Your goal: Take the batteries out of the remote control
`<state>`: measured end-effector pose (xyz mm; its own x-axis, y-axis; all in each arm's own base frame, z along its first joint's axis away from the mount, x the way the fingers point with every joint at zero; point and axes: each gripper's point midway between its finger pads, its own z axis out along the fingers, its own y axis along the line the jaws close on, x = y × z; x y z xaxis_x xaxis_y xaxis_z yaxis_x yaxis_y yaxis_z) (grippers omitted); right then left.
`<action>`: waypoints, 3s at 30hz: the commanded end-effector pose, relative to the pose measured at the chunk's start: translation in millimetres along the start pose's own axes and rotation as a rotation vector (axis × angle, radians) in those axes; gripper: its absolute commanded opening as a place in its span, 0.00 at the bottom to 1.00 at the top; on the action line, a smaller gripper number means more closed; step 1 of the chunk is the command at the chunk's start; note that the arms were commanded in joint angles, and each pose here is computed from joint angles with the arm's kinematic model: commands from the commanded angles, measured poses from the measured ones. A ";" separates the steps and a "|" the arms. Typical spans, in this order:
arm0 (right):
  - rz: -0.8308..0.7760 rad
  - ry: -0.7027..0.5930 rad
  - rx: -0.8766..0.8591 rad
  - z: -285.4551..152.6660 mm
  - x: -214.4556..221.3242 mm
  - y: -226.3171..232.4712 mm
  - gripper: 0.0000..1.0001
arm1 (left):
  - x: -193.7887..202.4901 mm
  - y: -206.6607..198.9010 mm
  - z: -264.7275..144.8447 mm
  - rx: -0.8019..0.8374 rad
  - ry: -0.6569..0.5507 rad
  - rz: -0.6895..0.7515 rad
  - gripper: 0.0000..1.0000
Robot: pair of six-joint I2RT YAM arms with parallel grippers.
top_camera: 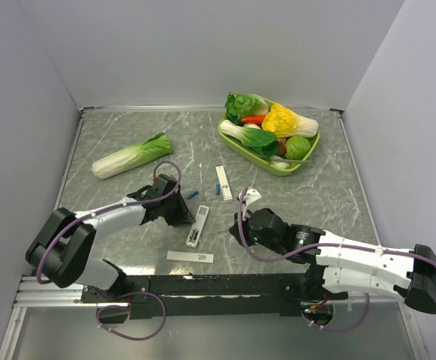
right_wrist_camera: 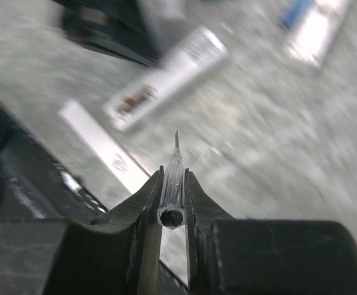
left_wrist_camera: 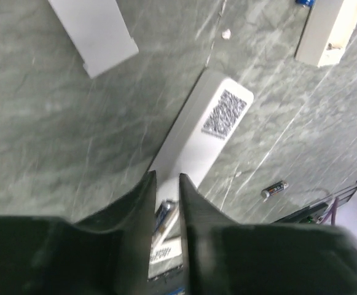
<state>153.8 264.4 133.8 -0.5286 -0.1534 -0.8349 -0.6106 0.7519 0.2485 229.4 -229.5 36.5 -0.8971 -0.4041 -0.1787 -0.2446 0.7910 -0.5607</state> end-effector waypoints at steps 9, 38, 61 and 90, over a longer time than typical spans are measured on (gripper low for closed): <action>0.274 0.237 0.295 -79.9 50.0 -56.5 0.00 | -25.2 -26.9 -45.8 0.027 -0.114 0.089 0.51; 0.231 0.235 0.397 -53.6 45.4 -80.9 0.00 | -18.1 5.4 -41.8 0.015 -0.101 0.086 0.49; 0.178 0.099 0.113 -32.8 -15.6 -29.8 0.00 | 35.6 34.8 -20.9 0.066 0.069 0.034 0.20; 0.098 0.059 -0.020 -20.7 -39.6 9.8 0.00 | 56.9 -28.2 -12.0 0.259 0.130 0.032 0.18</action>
<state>155.4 265.1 162.7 -0.6462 -0.1569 -0.7469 -0.5588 0.7638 0.3230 169.3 -248.8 33.3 -0.9485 -0.3056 -0.0838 -0.1625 0.6960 -0.6994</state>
